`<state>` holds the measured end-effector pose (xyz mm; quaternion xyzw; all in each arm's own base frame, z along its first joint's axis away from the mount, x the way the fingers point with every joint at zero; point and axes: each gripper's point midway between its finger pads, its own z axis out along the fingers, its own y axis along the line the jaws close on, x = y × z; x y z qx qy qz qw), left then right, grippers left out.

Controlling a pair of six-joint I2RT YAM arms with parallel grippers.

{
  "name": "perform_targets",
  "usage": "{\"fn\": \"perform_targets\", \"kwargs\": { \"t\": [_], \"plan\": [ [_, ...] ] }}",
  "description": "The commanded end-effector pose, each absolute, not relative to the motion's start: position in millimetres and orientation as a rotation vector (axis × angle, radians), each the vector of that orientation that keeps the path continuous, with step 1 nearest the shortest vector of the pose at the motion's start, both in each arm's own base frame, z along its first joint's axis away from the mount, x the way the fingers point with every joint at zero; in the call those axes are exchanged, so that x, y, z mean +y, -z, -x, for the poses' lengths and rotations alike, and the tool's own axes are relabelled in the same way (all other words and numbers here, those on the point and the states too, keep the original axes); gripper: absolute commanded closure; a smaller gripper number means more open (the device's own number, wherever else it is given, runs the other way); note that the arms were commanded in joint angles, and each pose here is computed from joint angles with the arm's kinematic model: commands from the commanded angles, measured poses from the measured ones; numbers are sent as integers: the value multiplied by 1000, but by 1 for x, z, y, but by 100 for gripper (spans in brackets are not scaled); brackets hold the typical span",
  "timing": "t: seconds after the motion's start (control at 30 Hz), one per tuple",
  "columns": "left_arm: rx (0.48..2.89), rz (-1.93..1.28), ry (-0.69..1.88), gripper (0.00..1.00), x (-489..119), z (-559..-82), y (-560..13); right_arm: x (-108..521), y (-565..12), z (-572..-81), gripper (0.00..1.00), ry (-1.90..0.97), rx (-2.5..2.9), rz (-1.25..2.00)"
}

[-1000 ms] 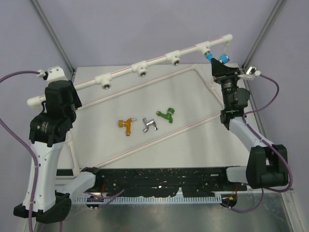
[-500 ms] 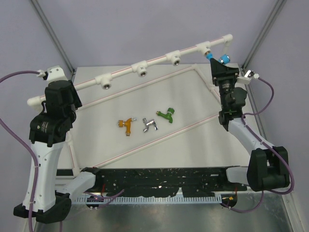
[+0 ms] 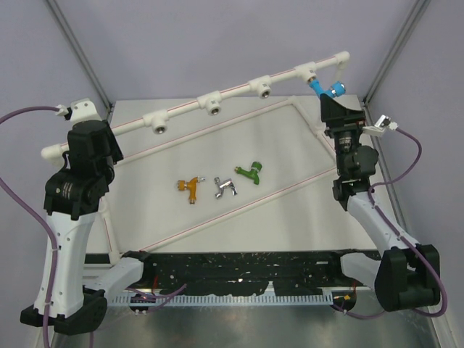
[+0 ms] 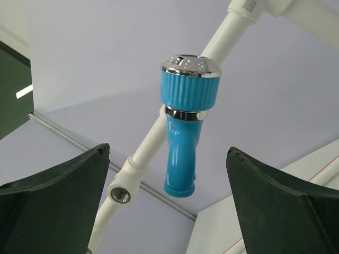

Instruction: Install the water faucets

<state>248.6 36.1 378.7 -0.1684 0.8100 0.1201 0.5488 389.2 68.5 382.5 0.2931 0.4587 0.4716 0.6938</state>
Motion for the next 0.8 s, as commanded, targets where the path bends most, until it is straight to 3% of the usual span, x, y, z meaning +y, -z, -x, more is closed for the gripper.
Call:
{"fn": "perform_targets", "kwargs": {
  "t": [0.0, 0.13, 0.27, 0.47, 0.6, 0.77],
  "plan": [
    [1922, 383, -173, 99, 21, -246, -381, 52, -404, -359, 5, -899, 972, -540],
    [1909, 378, -187, 98, 24, -245, -382, 39, -396, -336, 5, -530, 1096, -323],
    [1897, 372, -182, 98, 23, -245, -380, 17, -404, -310, 5, 45, 1152, 92],
    [1869, 368, -180, 97, 24, -246, -374, 19, -421, -302, 5, 641, 969, 676],
    [1860, 360, -182, 97, 24, -248, -372, 23, -443, -314, 5, 819, 848, 805],
    [1874, 346, -178, 96, 22, -250, -365, 24, -465, -330, 1, 608, 915, 723]
  ]
}}
